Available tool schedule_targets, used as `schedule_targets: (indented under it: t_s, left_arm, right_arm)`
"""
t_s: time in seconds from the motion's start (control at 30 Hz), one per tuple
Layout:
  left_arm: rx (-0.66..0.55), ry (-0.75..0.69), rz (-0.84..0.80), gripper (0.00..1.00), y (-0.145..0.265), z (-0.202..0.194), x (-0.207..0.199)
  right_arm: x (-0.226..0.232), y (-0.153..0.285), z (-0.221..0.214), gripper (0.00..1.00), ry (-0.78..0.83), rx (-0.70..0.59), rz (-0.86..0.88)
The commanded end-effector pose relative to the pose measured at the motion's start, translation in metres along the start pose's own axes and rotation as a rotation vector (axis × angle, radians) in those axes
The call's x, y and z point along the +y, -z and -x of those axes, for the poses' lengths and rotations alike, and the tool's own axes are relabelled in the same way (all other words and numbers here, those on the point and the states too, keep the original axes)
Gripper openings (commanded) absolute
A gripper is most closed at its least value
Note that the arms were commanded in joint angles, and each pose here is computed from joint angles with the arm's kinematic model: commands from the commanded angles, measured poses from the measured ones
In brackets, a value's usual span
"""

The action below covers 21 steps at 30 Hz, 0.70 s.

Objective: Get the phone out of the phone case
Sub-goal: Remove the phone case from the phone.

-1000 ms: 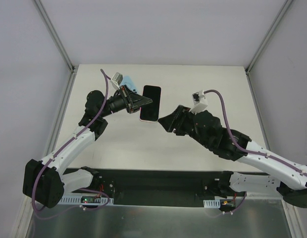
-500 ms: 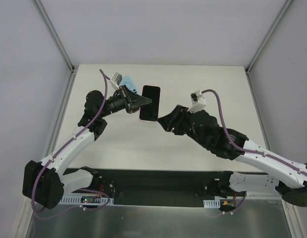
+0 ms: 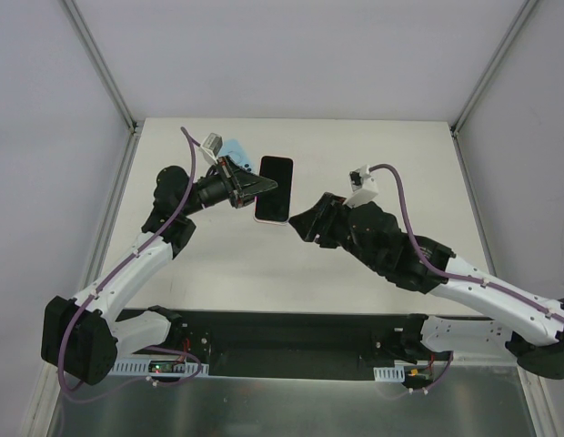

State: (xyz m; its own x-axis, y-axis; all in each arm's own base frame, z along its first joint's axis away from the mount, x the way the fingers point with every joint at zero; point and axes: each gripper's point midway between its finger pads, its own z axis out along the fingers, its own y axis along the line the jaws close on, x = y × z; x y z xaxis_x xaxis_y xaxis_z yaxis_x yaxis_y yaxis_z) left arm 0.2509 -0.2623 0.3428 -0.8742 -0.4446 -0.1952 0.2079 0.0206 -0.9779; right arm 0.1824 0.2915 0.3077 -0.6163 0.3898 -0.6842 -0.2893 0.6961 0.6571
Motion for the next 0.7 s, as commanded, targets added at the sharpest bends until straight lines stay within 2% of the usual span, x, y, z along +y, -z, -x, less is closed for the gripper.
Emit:
schedule_targets:
  t_s: [0.0, 0.67]
  left_arm:
    - [-0.035, -0.095, -0.115, 0.00, 0.009, 0.003, -0.044]
    - [-0.028, -0.093, -0.172, 0.00, 0.018, -0.003, -0.063]
  right_arm:
    - [0.004, -0.001, 0.009, 0.58, 0.003, -0.028, -0.011]
    - [-0.007, -0.030, -0.003, 0.58, -0.017, 0.022, -0.068]
